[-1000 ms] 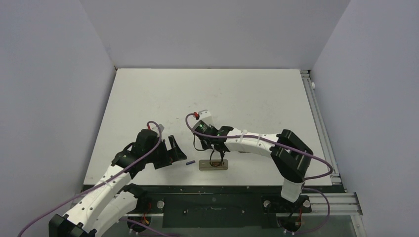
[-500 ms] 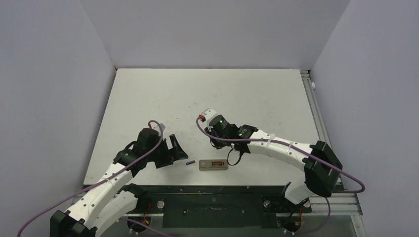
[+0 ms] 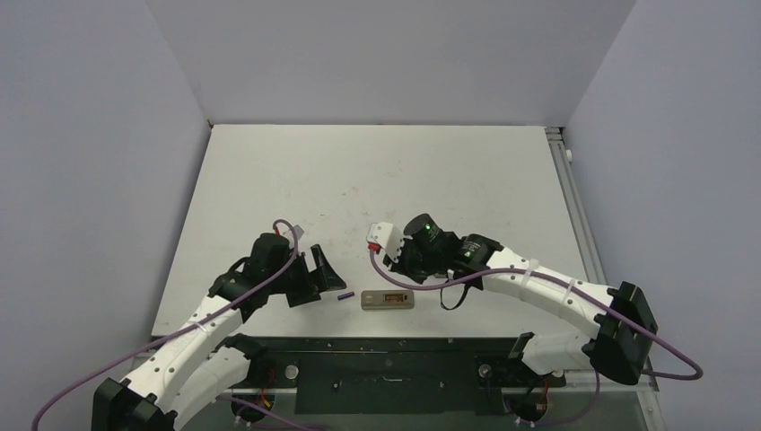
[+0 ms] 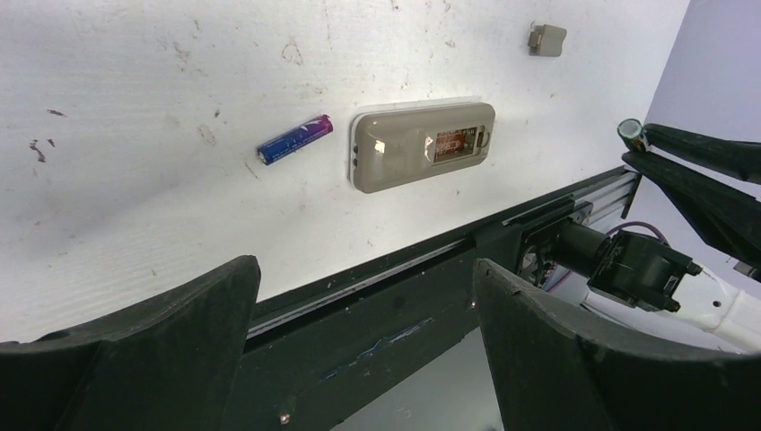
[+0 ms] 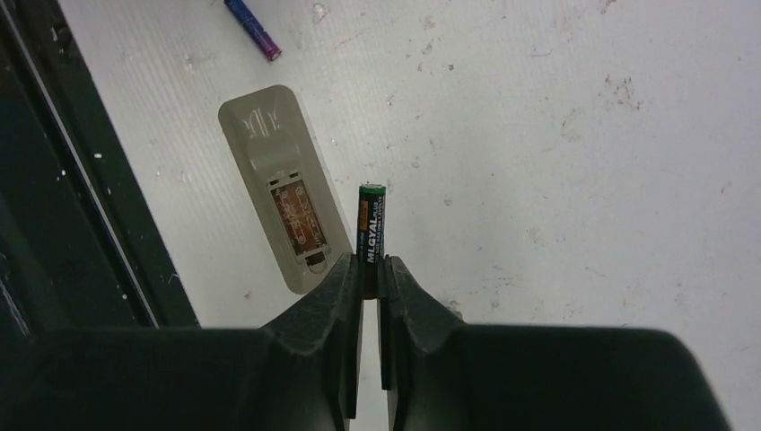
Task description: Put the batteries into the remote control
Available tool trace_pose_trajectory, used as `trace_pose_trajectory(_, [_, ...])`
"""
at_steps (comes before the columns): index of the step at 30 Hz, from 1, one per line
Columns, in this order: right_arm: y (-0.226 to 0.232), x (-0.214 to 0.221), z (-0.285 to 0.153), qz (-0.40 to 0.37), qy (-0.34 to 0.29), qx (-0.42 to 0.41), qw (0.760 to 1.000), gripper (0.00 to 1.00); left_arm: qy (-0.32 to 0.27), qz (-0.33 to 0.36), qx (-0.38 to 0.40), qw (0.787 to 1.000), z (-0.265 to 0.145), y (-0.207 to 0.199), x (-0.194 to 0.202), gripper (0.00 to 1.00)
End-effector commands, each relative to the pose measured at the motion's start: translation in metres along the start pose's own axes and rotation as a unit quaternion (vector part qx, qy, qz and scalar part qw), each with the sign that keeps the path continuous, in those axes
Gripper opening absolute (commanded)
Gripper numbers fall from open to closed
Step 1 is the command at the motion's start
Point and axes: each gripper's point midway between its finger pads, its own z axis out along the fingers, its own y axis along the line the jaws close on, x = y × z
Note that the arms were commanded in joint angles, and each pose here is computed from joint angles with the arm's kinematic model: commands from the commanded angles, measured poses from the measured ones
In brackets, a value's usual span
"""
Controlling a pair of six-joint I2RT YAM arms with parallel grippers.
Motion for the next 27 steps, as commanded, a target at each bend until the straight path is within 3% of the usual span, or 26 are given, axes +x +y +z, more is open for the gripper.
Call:
trace_pose_trajectory(1, [0.006, 0.002, -0.015, -0.079, 0.001, -0.033, 0.996, 0.08, 0.002, -0.006, 0.040, 0.999, 0.002, -0.015, -0.002, 0.86])
trace_pose_trajectory(9, [0.014, 0.022, -0.018, -0.117, 0.055, -0.053, 0.990, 0.08, 0.020, -0.020, 0.059, 0.998, 0.010, -0.021, 0.007, 0.84])
trace_pose_trajectory(27, [0.028, 0.035, 0.009, -0.140, 0.094, -0.083, 0.982, 0.09, 0.024, -0.019, 0.047, 0.998, 0.042, -0.030, 0.016, 0.84])
